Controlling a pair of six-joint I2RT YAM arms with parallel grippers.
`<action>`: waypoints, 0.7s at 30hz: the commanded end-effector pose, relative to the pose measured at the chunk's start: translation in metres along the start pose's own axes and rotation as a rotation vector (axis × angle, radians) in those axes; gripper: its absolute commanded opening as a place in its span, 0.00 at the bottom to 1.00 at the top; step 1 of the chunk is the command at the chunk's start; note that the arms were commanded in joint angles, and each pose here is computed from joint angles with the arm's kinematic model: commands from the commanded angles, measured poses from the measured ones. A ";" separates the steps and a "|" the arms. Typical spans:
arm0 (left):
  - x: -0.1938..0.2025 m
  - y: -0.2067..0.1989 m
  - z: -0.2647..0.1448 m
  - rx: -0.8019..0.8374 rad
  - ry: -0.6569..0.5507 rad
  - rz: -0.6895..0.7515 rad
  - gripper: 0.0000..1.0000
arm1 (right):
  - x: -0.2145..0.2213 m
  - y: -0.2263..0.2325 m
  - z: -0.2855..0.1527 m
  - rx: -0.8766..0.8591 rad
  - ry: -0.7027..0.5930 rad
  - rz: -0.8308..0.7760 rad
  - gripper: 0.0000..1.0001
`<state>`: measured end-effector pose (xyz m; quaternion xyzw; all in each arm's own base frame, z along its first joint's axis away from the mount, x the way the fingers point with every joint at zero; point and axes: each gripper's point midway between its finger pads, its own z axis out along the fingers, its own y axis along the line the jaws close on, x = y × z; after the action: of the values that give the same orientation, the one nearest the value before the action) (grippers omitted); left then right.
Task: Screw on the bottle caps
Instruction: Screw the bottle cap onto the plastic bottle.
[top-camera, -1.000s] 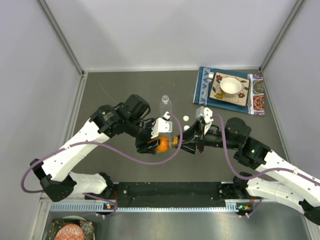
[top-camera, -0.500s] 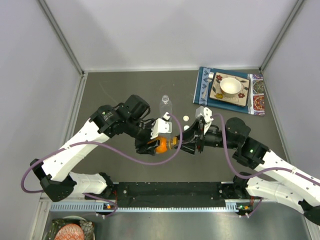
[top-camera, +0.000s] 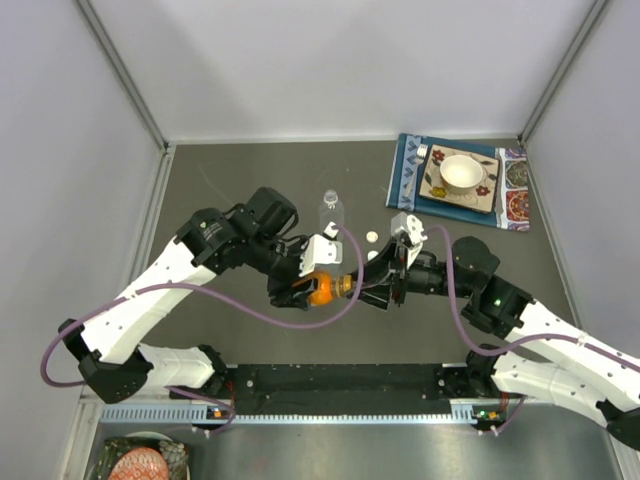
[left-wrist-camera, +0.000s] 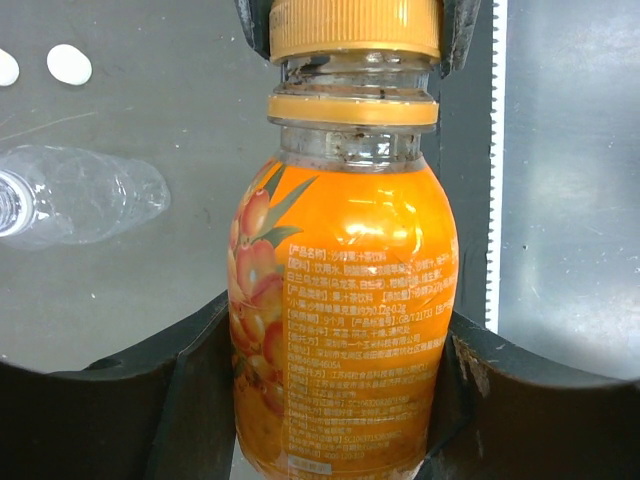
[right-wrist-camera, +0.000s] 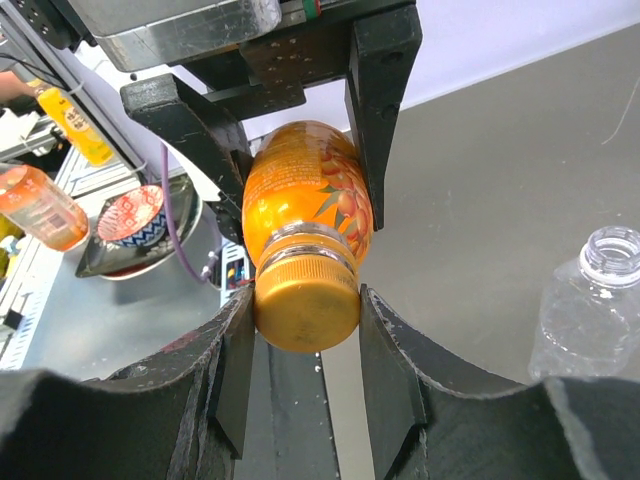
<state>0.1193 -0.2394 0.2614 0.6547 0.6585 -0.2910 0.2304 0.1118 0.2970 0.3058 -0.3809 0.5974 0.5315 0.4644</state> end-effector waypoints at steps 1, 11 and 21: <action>-0.037 0.002 -0.007 0.004 -0.130 0.049 0.38 | -0.004 0.003 0.010 -0.053 -0.039 0.022 0.39; -0.040 0.000 -0.004 0.028 -0.136 0.055 0.38 | 0.002 0.005 0.015 -0.086 -0.025 0.046 0.37; -0.051 0.002 -0.007 0.023 -0.150 0.083 0.37 | 0.001 0.009 0.018 -0.113 -0.009 0.059 0.34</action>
<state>0.1126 -0.2234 0.2544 0.6459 0.6883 -0.2767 0.1801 0.1084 0.3114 0.2931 -0.3821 0.5969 0.5651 0.4223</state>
